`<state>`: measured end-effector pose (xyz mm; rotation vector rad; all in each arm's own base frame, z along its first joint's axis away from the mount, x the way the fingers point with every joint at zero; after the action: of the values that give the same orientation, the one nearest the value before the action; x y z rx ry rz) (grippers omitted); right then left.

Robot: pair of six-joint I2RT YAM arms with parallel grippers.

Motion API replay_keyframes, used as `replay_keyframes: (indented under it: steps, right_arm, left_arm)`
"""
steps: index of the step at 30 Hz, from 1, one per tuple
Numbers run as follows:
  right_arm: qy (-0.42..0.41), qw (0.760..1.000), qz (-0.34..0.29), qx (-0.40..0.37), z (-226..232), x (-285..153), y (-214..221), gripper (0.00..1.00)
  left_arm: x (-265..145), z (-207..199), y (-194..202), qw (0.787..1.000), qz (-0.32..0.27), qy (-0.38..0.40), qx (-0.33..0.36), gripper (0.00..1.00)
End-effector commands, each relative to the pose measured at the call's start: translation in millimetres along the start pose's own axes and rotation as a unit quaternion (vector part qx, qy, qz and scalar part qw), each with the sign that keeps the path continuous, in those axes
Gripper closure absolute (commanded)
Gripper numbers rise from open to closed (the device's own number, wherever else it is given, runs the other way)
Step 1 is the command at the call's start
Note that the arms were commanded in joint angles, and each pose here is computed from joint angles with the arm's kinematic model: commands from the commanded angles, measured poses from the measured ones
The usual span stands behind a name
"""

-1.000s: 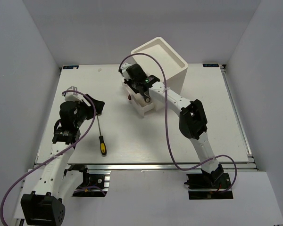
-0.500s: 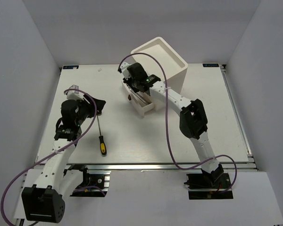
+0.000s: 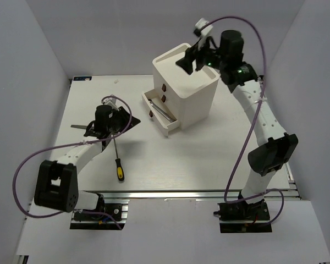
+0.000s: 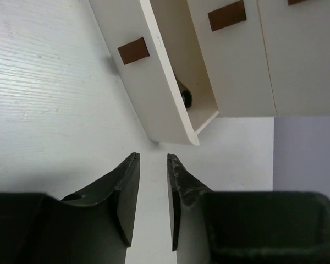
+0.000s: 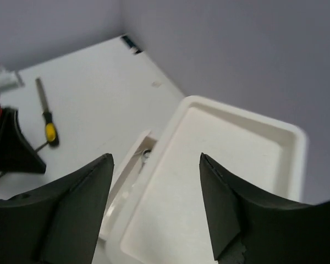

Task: Sort the tools into containers

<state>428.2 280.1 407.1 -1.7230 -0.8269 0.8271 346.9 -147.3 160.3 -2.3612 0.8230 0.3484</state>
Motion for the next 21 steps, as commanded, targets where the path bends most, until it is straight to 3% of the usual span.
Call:
replay_keyframes:
  steps: [1,3,6,10,17,20,21]
  right_arm:
    - [0.047,0.998,-0.022,0.030,-38,-7,-4,0.28]
    - [0.099,0.994,-0.007,0.036,-68,-18,9,0.27]
    - [0.146,0.987,0.020,0.064,-107,-26,47,0.27]
    - [0.171,0.981,0.062,0.073,-135,-24,96,0.27]
    - [0.192,0.974,0.100,0.061,-150,-19,132,0.29]
    - [0.167,0.977,0.111,0.073,-142,-15,145,0.42]
    - [0.157,0.978,0.111,0.078,-138,-15,148,0.57]
  left_arm:
    - [16,-18,-11,1.000,-0.008,0.017,0.012,0.62]
    - [28,-8,-6,1.000,0.002,0.000,0.008,0.54]
    - [42,-9,-6,1.000,0.010,-0.006,0.013,0.50]
    - [66,4,1,0.999,0.031,-0.034,0.017,0.50]
    - [100,11,10,0.997,0.059,-0.049,0.022,0.51]
    - [112,12,18,0.996,0.073,-0.047,0.021,0.53]
    - [116,7,17,0.996,0.072,-0.041,0.024,0.53]
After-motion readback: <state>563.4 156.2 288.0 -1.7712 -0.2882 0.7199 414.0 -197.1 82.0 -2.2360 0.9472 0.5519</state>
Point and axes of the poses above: each gripper's point midway between its finger pads, its own x axis out along the fingers, its own z axis along the line the jaws close on, y = z × x, the point moved 2 cm from there along -x, back along the fingers, and after that the axes turned 8 degrees about -x, right-handed, at the moved point
